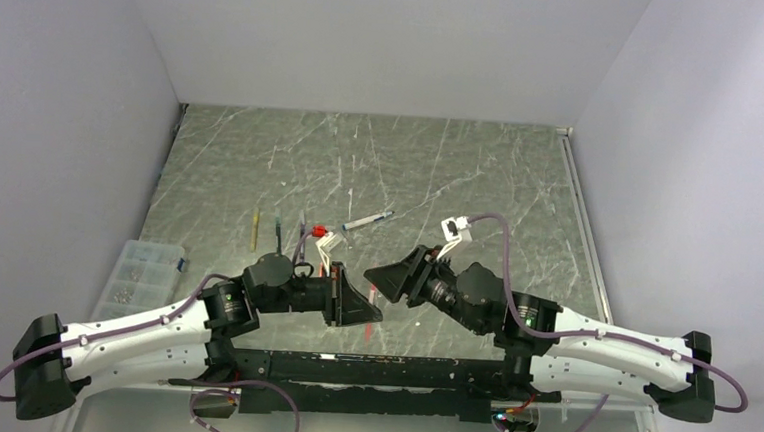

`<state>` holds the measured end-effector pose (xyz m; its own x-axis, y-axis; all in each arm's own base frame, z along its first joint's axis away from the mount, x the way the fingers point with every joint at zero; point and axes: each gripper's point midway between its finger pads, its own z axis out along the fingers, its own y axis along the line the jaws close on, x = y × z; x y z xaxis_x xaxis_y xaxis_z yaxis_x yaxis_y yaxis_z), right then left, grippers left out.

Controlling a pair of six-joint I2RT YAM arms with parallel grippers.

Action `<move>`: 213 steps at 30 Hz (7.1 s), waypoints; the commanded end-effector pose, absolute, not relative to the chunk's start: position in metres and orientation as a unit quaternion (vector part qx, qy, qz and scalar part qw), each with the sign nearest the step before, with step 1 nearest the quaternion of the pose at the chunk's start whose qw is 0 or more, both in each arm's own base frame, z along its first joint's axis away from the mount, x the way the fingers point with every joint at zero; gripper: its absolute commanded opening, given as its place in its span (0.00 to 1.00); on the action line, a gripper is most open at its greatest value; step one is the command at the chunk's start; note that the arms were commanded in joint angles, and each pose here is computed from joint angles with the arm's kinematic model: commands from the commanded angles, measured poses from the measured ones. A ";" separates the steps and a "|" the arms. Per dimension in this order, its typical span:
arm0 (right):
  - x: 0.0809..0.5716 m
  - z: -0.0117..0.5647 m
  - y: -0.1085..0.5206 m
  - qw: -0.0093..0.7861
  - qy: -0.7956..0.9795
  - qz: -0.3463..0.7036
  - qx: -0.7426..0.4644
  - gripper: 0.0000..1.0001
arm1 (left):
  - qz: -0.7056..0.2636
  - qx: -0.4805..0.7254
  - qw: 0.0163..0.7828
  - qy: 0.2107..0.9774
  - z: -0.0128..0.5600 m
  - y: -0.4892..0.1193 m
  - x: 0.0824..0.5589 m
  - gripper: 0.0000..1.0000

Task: Insert the pens into the pen caps
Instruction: Press the pen cap onto the pen, then place the pen at the center of the board, then pick up the pen from the center of the board.

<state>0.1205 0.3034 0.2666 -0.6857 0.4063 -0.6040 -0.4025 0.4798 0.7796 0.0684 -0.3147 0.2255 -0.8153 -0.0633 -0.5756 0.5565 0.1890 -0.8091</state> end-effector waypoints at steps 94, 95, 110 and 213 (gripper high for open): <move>0.181 0.309 0.232 0.513 0.792 0.329 0.034 0.93 | -0.292 0.052 0.284 0.912 0.172 -0.212 0.172 0.00; 0.181 0.305 0.232 0.510 0.795 0.326 0.032 0.93 | -0.269 0.046 0.283 0.919 0.164 -0.207 0.176 0.00; 0.174 0.261 0.225 0.477 0.820 0.315 0.028 0.93 | -0.100 0.009 0.225 0.969 0.081 -0.168 0.214 0.04; 0.158 0.171 0.188 0.406 0.881 0.241 -0.028 0.95 | -0.023 0.326 0.189 0.926 0.012 -0.262 0.377 0.25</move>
<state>0.1563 0.1800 0.1693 -0.6679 0.1321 -0.7324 -0.2345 0.8966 0.3756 0.3792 -0.2635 0.0217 -0.7105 0.5908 -0.3822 0.6134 0.7862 0.0750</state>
